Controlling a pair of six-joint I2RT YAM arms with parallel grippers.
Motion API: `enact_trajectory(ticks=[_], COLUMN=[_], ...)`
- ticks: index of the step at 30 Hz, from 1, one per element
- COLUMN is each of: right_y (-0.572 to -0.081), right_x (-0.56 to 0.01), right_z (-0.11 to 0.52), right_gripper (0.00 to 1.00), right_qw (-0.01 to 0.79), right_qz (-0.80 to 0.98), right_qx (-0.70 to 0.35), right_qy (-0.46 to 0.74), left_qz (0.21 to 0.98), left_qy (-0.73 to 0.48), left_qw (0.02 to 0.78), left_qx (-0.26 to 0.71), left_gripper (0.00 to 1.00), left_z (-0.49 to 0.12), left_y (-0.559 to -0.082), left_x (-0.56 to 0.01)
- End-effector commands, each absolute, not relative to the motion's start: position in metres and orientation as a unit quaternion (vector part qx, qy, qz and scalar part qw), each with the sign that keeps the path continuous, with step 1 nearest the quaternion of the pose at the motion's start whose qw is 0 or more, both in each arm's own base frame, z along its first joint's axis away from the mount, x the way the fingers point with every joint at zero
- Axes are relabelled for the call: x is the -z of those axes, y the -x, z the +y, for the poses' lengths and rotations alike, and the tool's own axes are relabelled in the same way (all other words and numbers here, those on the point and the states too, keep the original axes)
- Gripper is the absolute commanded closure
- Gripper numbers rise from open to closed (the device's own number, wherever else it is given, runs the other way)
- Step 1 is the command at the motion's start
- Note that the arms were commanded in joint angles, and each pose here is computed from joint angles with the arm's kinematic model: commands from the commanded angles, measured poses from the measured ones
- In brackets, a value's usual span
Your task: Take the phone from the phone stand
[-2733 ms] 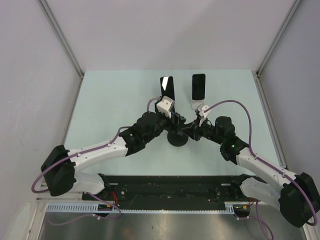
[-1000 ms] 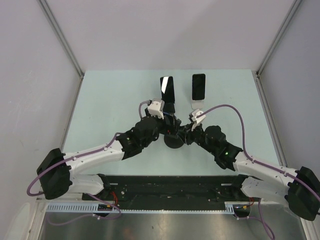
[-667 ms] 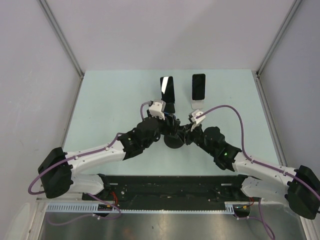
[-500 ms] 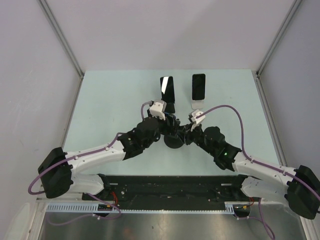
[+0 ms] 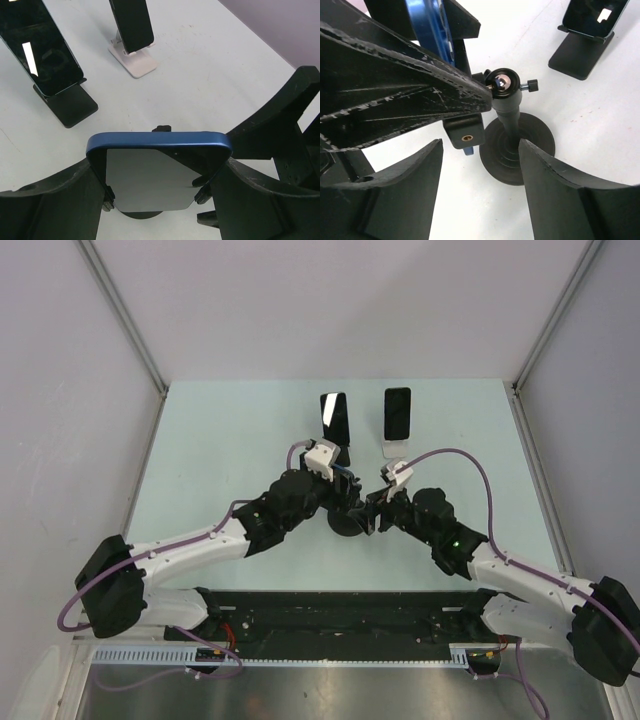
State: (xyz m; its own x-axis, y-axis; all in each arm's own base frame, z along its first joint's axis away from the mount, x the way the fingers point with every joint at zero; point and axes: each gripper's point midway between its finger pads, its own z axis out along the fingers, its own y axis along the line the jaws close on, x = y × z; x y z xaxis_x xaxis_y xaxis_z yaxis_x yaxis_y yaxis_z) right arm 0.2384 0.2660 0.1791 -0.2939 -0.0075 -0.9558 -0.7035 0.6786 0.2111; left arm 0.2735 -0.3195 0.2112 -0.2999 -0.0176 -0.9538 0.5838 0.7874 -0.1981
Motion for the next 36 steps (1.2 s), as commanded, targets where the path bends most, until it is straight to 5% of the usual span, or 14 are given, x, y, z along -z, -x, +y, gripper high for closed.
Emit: enact_trajectory(ticks=[1,20,24,28,36], right_y=[-0.236,-0.254,-0.255,-0.254,-0.249], right_x=[-0.185,-0.207,-0.206,-0.202,-0.191], right_z=[0.264,0.266,0.264,0.256,0.241], right_gripper=[0.32,0.44,0.65,1.00,1.00], right_qw=[0.547,0.587,0.584,0.575,0.545], right_qz=[0.729,0.703,0.705,0.715,0.733], right_qx=[-0.326,-0.328,-0.328,-0.322,-0.329], right_qy=[0.250,0.231,0.233,0.233,0.240], left_qz=[0.739,0.741,0.732,0.724,0.720], left_qy=[-0.197,-0.199,-0.214,-0.235,-0.284], left_qw=[0.577,0.559,0.568,0.565,0.549], left_qx=[0.287,0.315,0.310,0.320,0.317], left_gripper=[1.00,1.00,1.00,1.00,1.00], left_z=[-0.325,-0.333,-0.332,-0.325,-0.308], left_y=[-0.274,-0.266,-0.266,-0.268,-0.274], left_x=[-0.236,-0.234,-0.239,-0.244,-0.238])
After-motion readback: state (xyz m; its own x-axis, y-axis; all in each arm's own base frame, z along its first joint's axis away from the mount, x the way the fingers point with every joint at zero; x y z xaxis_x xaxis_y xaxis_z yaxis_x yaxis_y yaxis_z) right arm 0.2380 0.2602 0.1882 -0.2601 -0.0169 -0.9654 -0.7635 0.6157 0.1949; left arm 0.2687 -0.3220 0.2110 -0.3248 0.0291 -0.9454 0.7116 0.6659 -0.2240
